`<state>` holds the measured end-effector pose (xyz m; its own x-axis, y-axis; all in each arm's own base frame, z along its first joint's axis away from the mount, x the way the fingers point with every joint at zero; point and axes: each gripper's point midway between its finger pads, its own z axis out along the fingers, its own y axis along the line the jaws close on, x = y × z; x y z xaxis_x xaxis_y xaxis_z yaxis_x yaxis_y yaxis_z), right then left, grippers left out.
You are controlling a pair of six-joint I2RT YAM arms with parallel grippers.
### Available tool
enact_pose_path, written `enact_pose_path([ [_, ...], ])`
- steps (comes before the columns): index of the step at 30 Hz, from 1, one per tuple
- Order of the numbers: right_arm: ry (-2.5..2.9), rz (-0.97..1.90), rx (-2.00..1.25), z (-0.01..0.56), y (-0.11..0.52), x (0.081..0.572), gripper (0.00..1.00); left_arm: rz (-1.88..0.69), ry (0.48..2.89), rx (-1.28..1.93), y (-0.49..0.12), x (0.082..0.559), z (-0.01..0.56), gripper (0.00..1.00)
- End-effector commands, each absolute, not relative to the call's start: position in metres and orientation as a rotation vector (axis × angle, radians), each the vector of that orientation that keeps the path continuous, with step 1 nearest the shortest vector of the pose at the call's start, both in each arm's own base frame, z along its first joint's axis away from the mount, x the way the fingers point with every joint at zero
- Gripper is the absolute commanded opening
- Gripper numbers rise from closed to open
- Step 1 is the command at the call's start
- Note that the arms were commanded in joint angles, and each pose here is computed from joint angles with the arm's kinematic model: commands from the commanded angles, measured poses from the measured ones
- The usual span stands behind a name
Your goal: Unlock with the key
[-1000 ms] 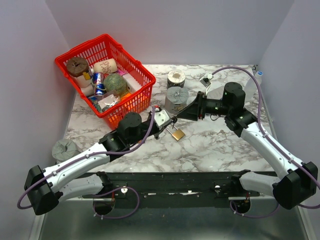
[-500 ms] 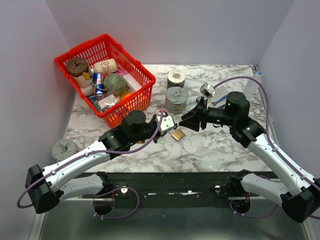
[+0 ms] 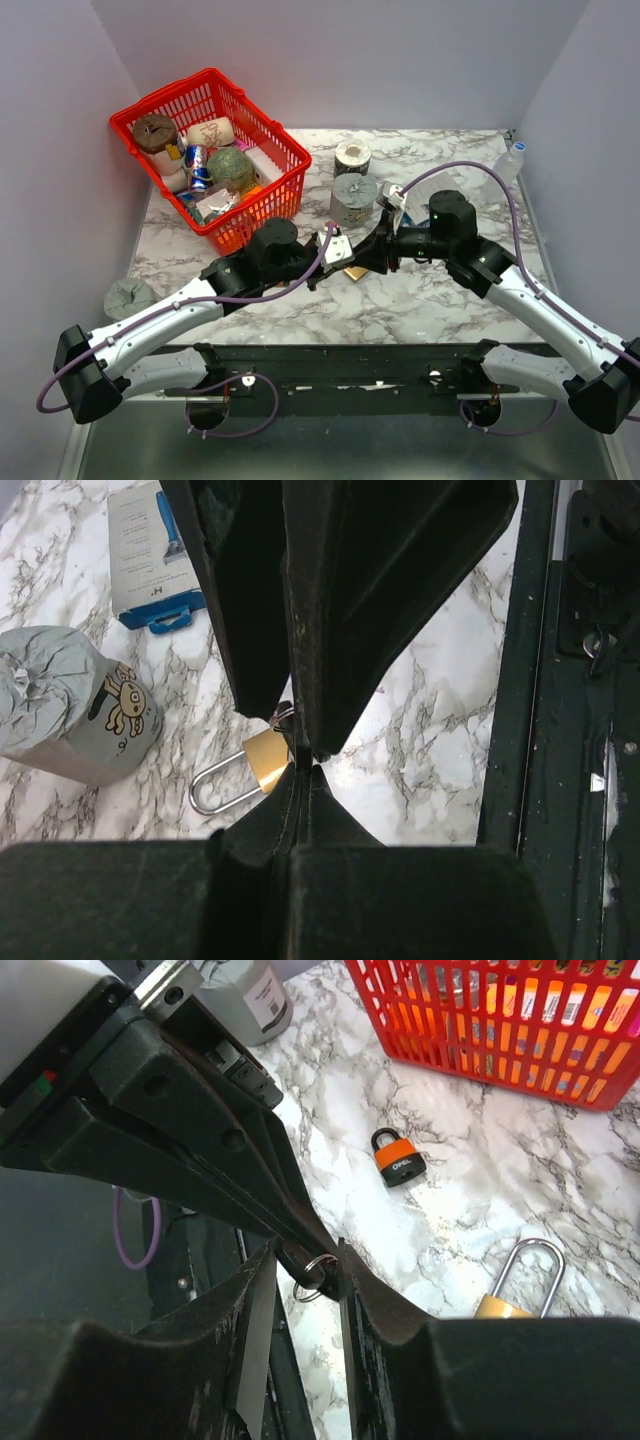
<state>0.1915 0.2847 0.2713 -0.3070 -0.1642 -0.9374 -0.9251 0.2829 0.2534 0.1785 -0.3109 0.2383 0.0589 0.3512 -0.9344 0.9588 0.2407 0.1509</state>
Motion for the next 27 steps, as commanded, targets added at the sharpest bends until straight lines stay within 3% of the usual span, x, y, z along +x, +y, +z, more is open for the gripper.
enact_pose_path([
  [1, 1.718, 1.045, -1.027, 0.262, 0.286, 0.197, 0.38, -0.799, 1.424, 1.300, -0.318, 0.170, 0.257, 0.00],
  [4, 1.729, 1.031, -1.034, 0.257, 0.288, 0.197, 0.31, -0.797, 1.422, 1.298, -0.318, 0.171, 0.258, 0.00],
  [9, 1.746, 1.006, -1.033, 0.253, 0.288, 0.200, 0.05, -0.792, 1.458, 1.247, -0.317, 0.176, 0.259, 0.00],
  [11, 1.745, 0.998, -1.028, 0.252, 0.287, 0.200, 0.01, -0.778, 1.481, 1.206, -0.317, 0.183, 0.262, 0.00],
  [12, 1.750, 0.985, -1.019, 0.251, 0.286, 0.202, 0.01, -0.775, 1.499, 1.183, -0.316, 0.187, 0.262, 0.03],
  [14, 1.742, 0.955, -0.997, 0.252, 0.283, 0.206, 0.01, -0.786, 1.533, 1.135, -0.315, 0.192, 0.268, 0.41],
  [16, 1.720, 0.895, -0.948, 0.256, 0.277, 0.214, 0.01, -0.804, 1.588, 1.077, -0.312, 0.198, 0.269, 0.64],
  [19, 1.664, 0.784, -0.893, 0.266, 0.265, 0.227, 0.01, -0.851, 1.646, 0.922, -0.300, 0.211, 0.284, 0.71],
  [27, 1.546, 0.654, -0.848, 0.285, 0.255, 0.242, 0.01, -1.227, 1.881, 0.209, -0.278, 0.229, 0.320, 0.72],
])
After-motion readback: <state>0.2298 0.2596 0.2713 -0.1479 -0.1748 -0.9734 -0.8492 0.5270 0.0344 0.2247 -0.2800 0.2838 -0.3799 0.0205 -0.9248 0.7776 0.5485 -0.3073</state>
